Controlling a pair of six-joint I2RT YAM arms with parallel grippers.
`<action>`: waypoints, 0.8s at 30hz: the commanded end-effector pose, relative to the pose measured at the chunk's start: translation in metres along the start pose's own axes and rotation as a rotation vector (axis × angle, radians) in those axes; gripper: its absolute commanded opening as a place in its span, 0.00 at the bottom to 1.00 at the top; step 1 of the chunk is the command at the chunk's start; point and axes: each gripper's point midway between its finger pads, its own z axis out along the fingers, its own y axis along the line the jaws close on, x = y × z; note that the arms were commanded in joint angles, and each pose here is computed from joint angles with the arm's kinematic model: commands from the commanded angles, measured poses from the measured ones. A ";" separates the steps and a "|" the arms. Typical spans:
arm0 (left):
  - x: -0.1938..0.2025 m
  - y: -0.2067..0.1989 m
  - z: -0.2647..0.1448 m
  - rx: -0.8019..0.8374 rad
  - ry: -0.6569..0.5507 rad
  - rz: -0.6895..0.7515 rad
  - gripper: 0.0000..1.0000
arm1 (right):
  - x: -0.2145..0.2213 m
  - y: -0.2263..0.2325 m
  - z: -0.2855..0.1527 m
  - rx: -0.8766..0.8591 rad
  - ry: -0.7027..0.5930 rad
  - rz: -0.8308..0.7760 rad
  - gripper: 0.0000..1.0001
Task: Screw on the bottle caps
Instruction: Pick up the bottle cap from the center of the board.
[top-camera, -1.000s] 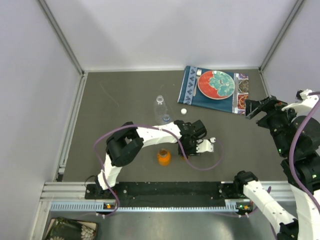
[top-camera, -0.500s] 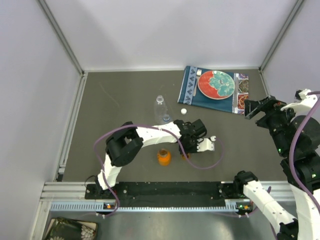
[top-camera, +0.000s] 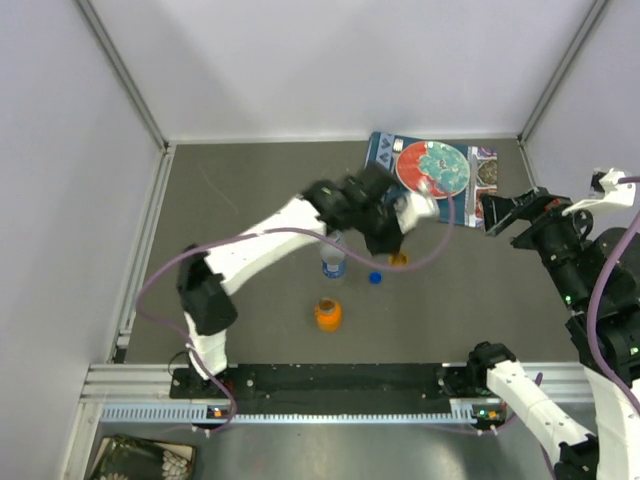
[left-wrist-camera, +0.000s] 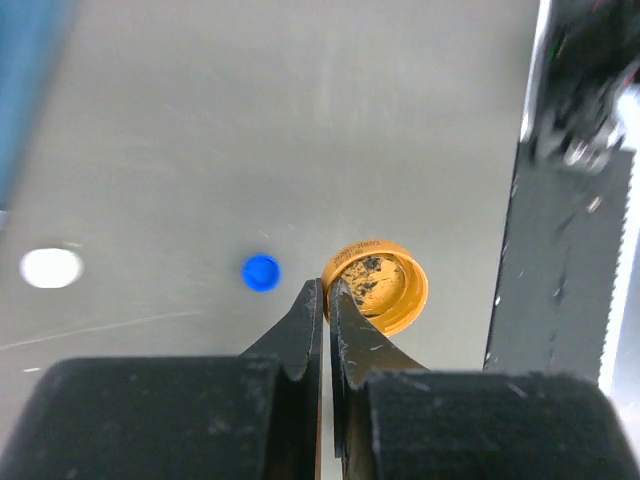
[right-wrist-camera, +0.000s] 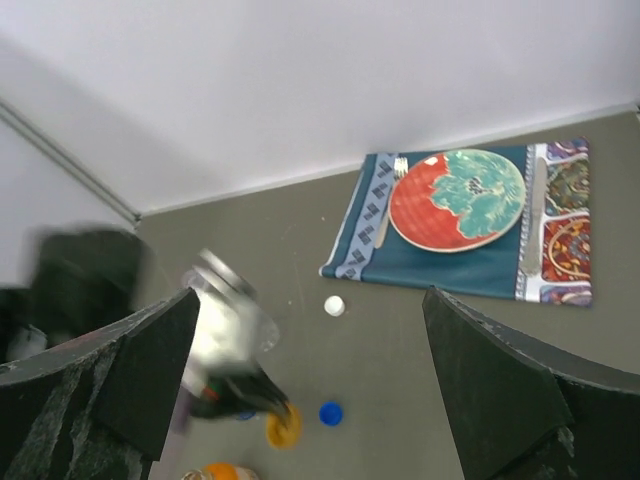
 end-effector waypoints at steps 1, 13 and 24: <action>-0.091 -0.020 -0.151 0.119 -0.418 -0.114 0.00 | -0.023 0.027 -0.006 -0.133 -0.063 -0.011 0.98; -0.111 -0.018 -0.261 0.535 -0.705 -0.450 0.00 | -0.017 0.130 0.000 -0.798 -0.185 -0.244 0.99; -0.110 -0.014 -0.300 0.794 -0.763 -0.675 0.00 | 0.009 0.202 0.022 -1.034 -0.230 -0.477 0.95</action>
